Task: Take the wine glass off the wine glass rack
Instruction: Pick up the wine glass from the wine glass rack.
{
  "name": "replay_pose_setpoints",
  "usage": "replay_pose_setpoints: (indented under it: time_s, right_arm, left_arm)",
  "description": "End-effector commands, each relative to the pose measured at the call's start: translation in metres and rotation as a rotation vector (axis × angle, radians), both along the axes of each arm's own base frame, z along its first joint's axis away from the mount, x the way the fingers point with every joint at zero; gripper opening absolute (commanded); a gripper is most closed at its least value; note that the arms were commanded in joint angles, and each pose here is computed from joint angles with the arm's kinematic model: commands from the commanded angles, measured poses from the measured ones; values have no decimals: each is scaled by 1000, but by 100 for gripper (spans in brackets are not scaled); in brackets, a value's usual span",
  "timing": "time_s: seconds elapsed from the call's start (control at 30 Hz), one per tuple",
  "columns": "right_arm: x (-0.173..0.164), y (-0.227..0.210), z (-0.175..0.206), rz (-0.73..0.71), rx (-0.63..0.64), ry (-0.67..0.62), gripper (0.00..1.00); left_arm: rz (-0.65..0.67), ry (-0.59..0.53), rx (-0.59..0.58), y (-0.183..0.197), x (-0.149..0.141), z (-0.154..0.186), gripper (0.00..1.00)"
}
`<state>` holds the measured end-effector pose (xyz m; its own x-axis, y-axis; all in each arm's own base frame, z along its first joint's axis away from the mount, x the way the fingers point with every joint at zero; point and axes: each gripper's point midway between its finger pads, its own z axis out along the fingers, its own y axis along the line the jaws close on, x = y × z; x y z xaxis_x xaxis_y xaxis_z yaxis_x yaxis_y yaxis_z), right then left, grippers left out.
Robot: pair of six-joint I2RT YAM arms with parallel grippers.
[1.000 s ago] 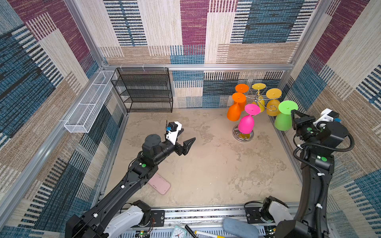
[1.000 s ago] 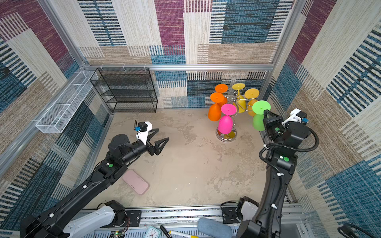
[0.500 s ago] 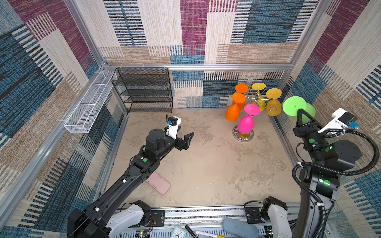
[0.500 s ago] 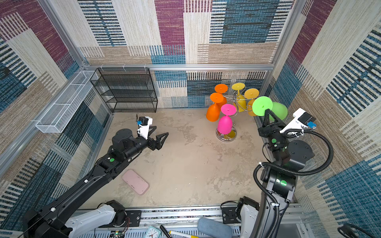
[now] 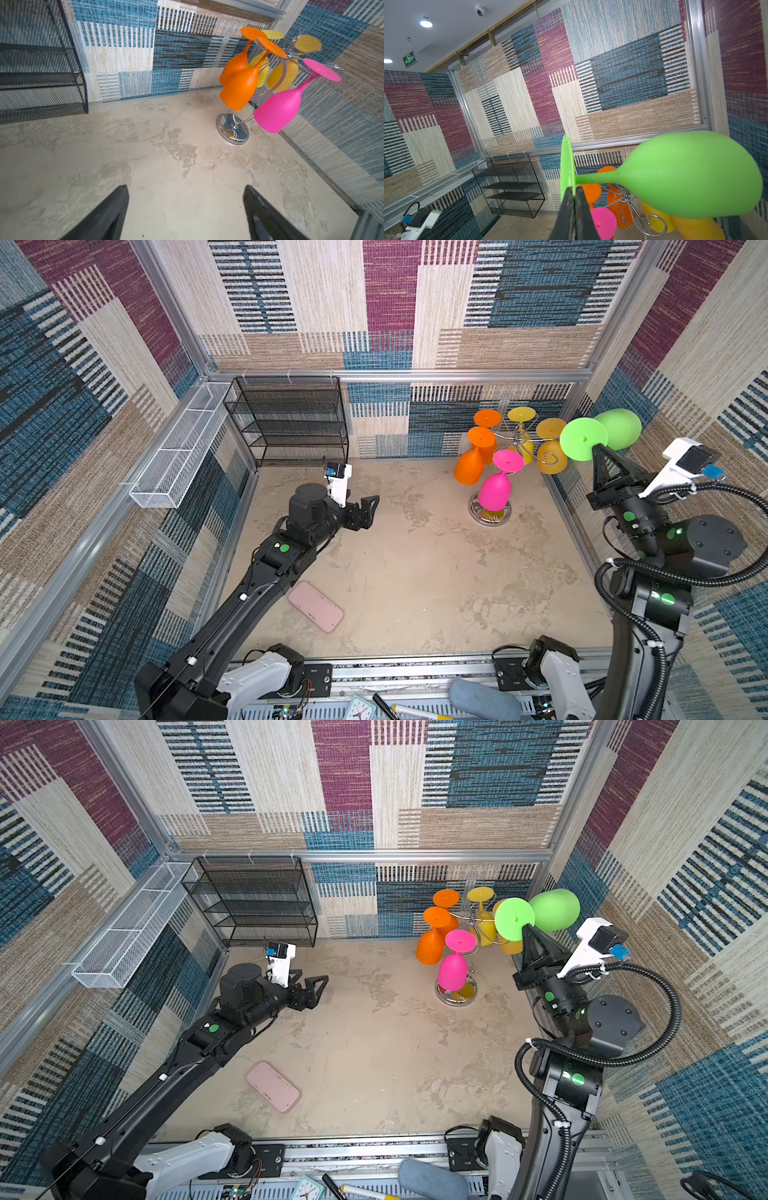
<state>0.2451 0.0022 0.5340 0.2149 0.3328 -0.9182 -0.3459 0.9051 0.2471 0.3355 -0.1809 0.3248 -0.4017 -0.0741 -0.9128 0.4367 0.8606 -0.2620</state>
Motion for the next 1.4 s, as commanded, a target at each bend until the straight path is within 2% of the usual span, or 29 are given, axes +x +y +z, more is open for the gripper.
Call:
replay_pose_setpoints:
  time_s: [0.0, 0.2, 0.4, 0.6, 0.83, 1.07, 1.37]
  right_arm:
    - [1, 8, 12, 39, -46, -48, 0]
    - [22, 18, 18, 85, -48, -36, 0]
    - [47, 53, 20, 151, -61, -25, 0]
    - [65, 111, 17, 229, -109, -28, 0]
    - [74, 207, 1, 323, -217, -12, 0]
    - [59, 299, -41, 383, -397, 2, 0]
    - [42, 334, -110, 393, -562, -32, 0]
  left_arm:
    - [27, 89, -61, 9, 1, -6, 87]
    - [44, 125, -49, 17, 5, -15, 87]
    - [67, 133, -46, 25, 8, -16, 87]
    - [127, 202, -99, 40, 11, -18, 86]
    - [203, 298, -241, 65, 7, -22, 85]
    - [271, 353, -358, 88, -2, -24, 83]
    - [305, 466, -488, 97, -5, -48, 79]
